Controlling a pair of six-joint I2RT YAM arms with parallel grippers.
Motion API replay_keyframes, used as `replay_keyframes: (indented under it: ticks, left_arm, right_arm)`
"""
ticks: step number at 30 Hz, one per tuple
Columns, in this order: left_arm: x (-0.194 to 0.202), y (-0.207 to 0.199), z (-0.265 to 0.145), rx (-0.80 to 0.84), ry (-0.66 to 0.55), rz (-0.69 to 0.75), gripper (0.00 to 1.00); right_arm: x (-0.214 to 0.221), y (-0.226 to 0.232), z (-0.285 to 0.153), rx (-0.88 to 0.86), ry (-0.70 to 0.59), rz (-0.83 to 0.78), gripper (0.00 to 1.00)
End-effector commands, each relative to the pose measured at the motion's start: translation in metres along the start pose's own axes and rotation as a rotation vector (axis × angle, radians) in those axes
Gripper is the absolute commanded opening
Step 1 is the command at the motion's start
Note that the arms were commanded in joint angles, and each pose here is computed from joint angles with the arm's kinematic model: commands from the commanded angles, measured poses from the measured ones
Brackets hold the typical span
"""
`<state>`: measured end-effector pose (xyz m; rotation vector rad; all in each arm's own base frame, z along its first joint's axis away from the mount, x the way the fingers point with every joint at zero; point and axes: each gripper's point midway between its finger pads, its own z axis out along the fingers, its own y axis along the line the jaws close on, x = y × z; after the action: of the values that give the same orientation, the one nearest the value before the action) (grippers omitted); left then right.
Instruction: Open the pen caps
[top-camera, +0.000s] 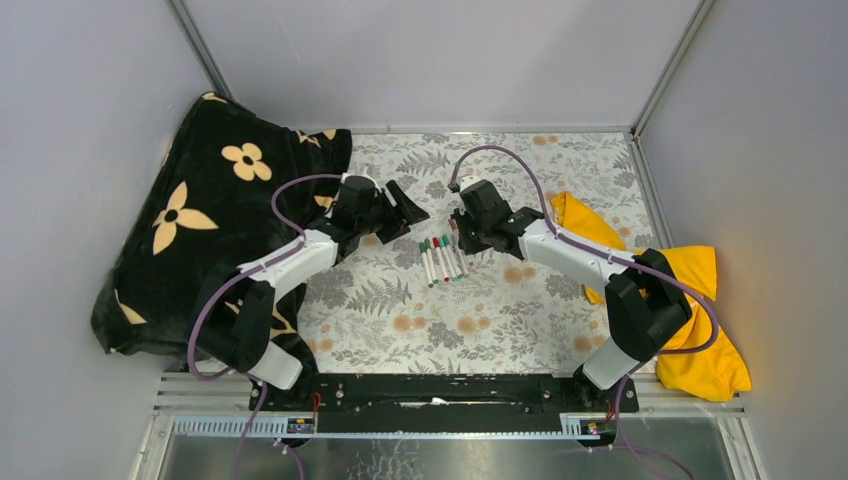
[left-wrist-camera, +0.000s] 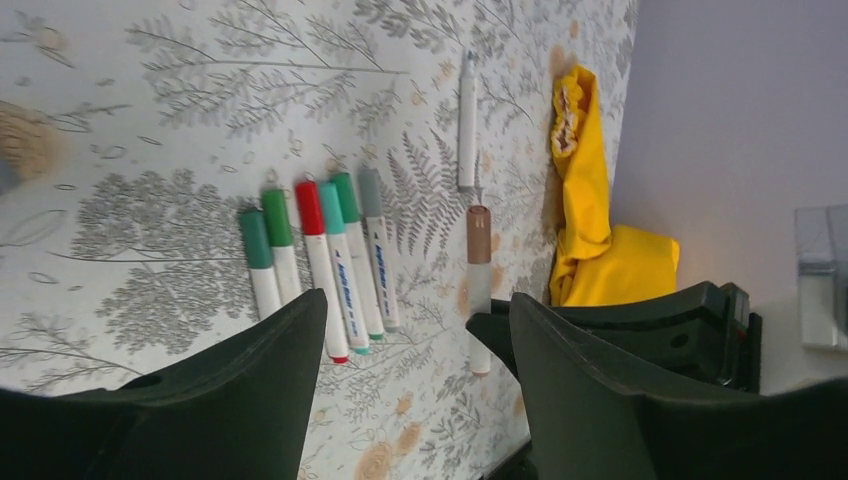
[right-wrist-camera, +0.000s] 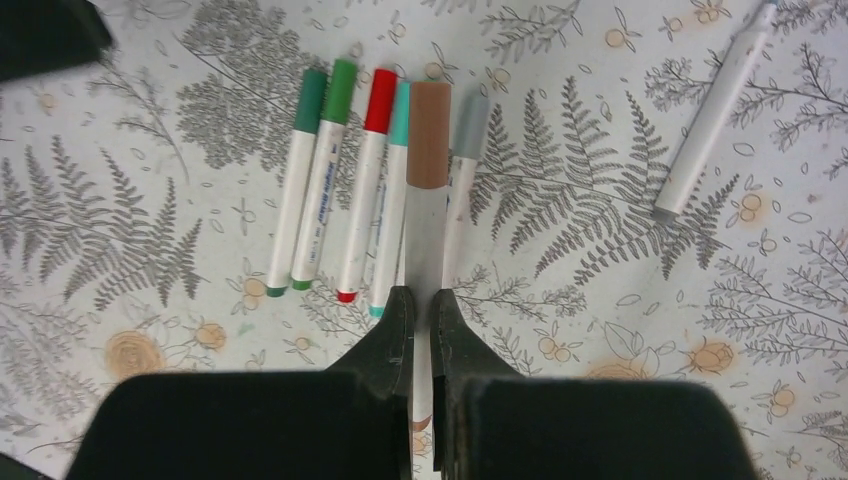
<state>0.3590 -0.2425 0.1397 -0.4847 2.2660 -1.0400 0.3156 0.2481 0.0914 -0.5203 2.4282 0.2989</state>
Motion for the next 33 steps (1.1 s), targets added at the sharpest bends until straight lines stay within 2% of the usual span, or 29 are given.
replay_keyframes:
  ticks: [1,10,21,25,28,30,33]
  left_arm:
    - [0.0,-0.042,0.003,0.134,0.011,0.028,0.74]
    - [0.013,-0.05,0.016,0.124,0.038,0.036,0.73]
    - [0.016,-0.048,0.02,0.107,0.032,0.04,0.7]
    - [0.012,-0.049,0.019,0.103,0.011,0.047,0.61]
    - [0.012,-0.049,0.02,0.102,0.011,0.052,0.48]
    - [0.012,-0.047,0.019,0.096,0.01,0.052,0.37]
    - [0.013,-0.045,0.019,0.091,0.009,0.055,0.28]
  right_arm:
    - [-0.028,0.028,-0.02,-0.112,-0.06,0.003,0.0]
    - [-0.045,0.057,-0.025,-0.204,-0.089,0.002,0.0]
    - [-0.05,0.07,-0.026,-0.232,-0.095,-0.005,0.0]
    - [-0.048,0.073,-0.027,-0.244,-0.096,0.0,0.0]
    - [-0.047,0.074,-0.027,-0.244,-0.097,0.001,0.0]
    - [-0.047,0.074,-0.027,-0.246,-0.1,0.004,0.0]
    - [-0.047,0.074,-0.027,-0.244,-0.102,0.004,0.0]
